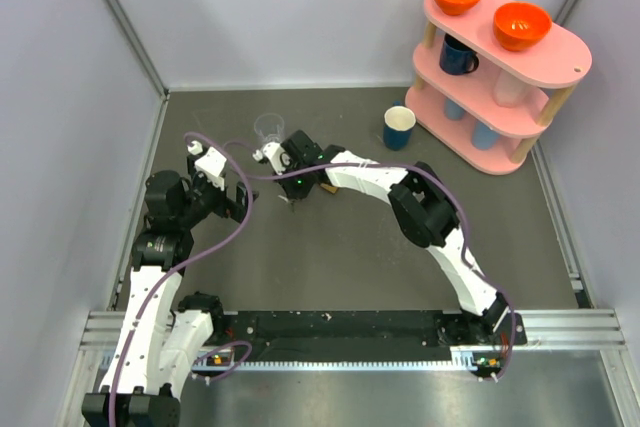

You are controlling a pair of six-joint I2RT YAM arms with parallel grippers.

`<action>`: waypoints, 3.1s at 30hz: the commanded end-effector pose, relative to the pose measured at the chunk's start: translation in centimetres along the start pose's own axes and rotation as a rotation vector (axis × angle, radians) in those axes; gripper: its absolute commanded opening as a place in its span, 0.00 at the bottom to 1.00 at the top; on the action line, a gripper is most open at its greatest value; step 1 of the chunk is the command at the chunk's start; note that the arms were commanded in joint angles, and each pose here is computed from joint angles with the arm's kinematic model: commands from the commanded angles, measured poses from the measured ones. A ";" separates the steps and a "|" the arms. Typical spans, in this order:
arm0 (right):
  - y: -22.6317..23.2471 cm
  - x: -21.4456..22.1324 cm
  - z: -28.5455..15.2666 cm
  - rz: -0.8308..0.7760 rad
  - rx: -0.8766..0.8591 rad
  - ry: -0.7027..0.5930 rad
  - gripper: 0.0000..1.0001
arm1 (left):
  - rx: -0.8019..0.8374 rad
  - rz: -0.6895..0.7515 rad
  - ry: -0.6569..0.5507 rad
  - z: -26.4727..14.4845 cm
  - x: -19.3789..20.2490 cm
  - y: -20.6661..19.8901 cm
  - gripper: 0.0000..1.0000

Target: Unlock with the key

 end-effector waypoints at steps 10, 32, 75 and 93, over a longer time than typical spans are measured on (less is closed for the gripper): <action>-0.6 -1.5 -8.4 0.255 -0.047 -0.053 0.00 | 0.023 0.043 -0.091 -0.5 -2.2 -0.1 0.99; 0.5 -2.6 -22.6 0.361 -0.140 -0.256 0.00 | 0.483 0.167 -0.094 7.2 -4.4 -2.8 0.99; 5.1 -2.5 -29.2 0.242 -0.305 -0.409 0.00 | 0.921 0.128 -0.221 10.3 -8.5 -12.7 0.60; 4.7 -2.4 -29.4 0.227 -0.253 -0.422 0.00 | 0.940 0.112 -0.210 10.4 -8.2 -12.9 0.09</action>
Point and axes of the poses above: each gripper's point midway between its finger pads, its own z axis out along the fingers, its own y axis along the line the jaws close on, x = y × z, the point moved 7 cm from there along -z, back along the fingers, and after that the axes turned 4 degrees about z, right-handed, at the moved point
